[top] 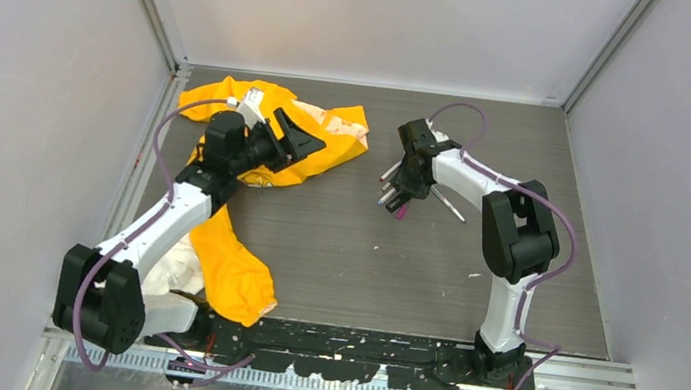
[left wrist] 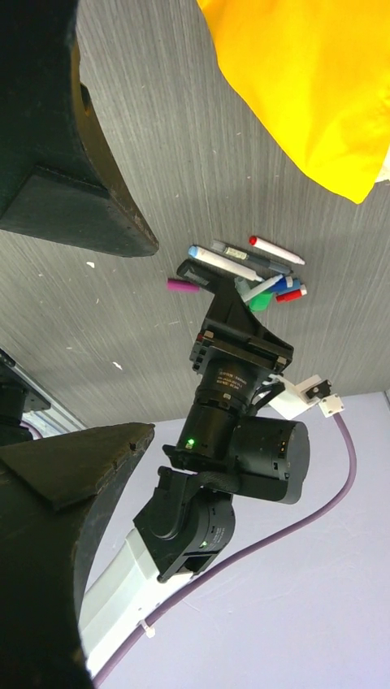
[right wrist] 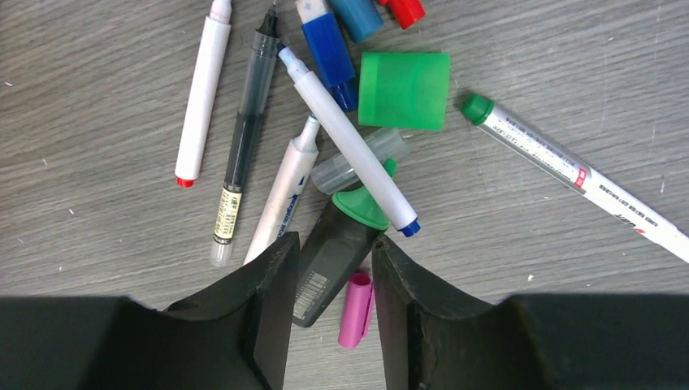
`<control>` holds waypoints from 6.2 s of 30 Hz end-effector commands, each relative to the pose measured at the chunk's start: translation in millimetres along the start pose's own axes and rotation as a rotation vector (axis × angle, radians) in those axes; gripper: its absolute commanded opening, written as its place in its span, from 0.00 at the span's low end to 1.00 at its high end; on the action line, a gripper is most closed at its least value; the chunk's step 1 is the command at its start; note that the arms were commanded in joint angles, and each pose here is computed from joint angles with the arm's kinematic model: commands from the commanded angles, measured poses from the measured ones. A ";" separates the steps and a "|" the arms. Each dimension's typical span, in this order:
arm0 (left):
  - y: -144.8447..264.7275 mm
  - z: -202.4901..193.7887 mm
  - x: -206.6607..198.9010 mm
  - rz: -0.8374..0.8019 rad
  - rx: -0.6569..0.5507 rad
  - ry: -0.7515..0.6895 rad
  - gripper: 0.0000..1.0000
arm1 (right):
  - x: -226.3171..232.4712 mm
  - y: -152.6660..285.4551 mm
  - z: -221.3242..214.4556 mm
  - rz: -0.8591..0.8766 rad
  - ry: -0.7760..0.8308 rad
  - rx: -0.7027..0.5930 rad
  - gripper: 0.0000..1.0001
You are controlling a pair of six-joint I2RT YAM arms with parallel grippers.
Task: Insert the pens into the pen caps
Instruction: Pick up the pen from the center of the board, then insert the pen cap onto the pen.
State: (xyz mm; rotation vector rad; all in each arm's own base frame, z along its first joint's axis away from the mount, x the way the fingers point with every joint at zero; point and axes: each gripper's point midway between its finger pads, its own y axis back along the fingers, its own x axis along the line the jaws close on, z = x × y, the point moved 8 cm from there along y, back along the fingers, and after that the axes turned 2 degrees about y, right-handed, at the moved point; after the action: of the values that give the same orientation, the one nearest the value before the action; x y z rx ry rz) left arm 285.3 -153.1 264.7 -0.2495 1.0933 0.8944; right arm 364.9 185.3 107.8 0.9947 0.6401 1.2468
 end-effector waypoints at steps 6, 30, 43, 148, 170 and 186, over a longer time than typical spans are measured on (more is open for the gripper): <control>-5.7 7.4 -9.7 -0.048 -0.010 -0.021 0.75 | -3.4 16.0 10.8 0.018 -0.009 -0.078 0.44; 0.1 4.9 -9.0 -0.041 -0.018 -0.023 0.75 | -13.8 -7.0 -12.7 -0.015 0.012 -0.014 0.47; 5.0 3.5 -11.0 -0.046 -0.023 -0.020 0.75 | -10.2 13.2 -6.6 0.069 0.045 -0.050 0.25; -11.9 -93.3 29.8 -0.126 0.265 -0.832 0.01 | -43.4 -7.2 103.9 0.560 1.275 0.159 0.49; -21.9 -93.4 30.0 -0.130 0.264 -0.802 0.01 | -38.4 -39.2 101.4 0.504 1.304 0.184 0.37; -18.8 -93.9 29.1 -0.133 0.243 -0.784 0.01 | -35.0 -48.6 81.1 0.458 1.350 0.227 0.42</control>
State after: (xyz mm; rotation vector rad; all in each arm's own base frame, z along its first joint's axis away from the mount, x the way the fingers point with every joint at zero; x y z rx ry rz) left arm 234.7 -200.1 169.4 0.3099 0.4941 0.6425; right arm 451.5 128.2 97.4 0.3529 1.6454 2.2758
